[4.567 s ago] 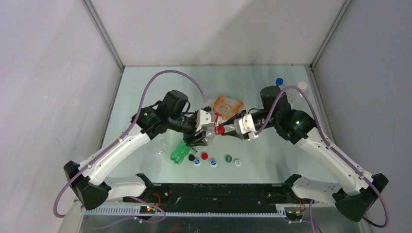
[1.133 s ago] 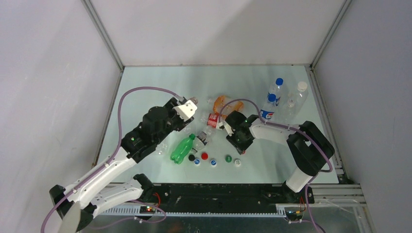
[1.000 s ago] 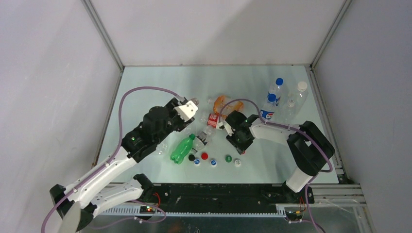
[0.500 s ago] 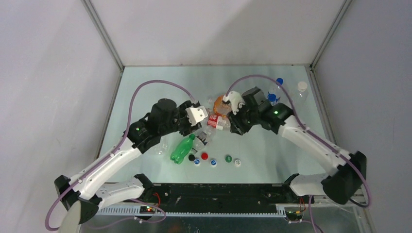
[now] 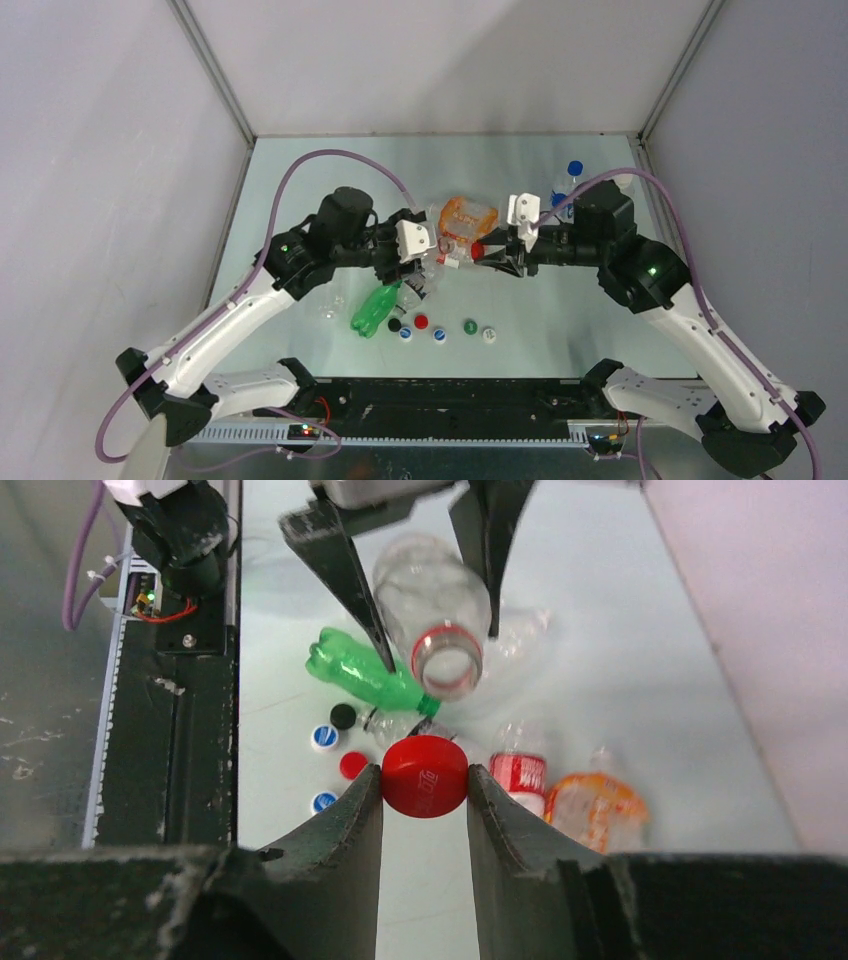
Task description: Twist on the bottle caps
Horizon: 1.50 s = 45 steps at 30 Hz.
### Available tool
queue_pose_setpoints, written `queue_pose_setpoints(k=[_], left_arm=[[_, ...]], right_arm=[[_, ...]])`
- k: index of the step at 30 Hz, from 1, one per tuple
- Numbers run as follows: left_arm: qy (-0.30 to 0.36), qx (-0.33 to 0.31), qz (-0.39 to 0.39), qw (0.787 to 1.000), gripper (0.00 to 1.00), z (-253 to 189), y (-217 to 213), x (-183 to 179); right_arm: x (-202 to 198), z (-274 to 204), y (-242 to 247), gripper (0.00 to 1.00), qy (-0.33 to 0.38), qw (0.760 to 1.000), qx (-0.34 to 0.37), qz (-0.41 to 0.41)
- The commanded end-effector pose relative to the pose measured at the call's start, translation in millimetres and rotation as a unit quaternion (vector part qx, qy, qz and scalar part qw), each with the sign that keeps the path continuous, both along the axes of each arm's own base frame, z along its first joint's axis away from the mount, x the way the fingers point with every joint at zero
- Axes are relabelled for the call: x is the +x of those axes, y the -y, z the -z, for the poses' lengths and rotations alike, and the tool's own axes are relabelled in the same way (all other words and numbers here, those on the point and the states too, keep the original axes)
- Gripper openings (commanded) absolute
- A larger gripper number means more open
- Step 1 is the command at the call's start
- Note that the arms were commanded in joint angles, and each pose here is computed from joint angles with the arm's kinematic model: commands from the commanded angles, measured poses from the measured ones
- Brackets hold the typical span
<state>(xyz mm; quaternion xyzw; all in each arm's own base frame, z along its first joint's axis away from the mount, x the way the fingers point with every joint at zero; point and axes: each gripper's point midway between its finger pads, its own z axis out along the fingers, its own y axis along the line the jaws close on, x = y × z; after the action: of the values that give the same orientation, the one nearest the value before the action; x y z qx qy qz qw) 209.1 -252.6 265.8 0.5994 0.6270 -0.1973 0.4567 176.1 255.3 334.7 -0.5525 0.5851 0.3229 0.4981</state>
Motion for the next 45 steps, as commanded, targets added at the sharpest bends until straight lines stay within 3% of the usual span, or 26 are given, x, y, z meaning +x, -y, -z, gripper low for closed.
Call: queue_pose_setpoints(k=[1,15,45], left_arm=[[-0.012,-0.01,0.062,0.998,0.33,-18,14,-21],[-0.044,0.018,0.103,0.994,0.32,-20,28,-37],[-0.063,0.022,0.119,0.991,0.25,-17,37,-34]], right_arm=[[-12,-39,-8,0.0,0.11,0.99,0.042,-0.078],[-12,-19,-14,0.0,0.201,0.969,-0.007,-0.144],[-13,17,-31,0.0,0.247,0.942,-0.059,-0.221]])
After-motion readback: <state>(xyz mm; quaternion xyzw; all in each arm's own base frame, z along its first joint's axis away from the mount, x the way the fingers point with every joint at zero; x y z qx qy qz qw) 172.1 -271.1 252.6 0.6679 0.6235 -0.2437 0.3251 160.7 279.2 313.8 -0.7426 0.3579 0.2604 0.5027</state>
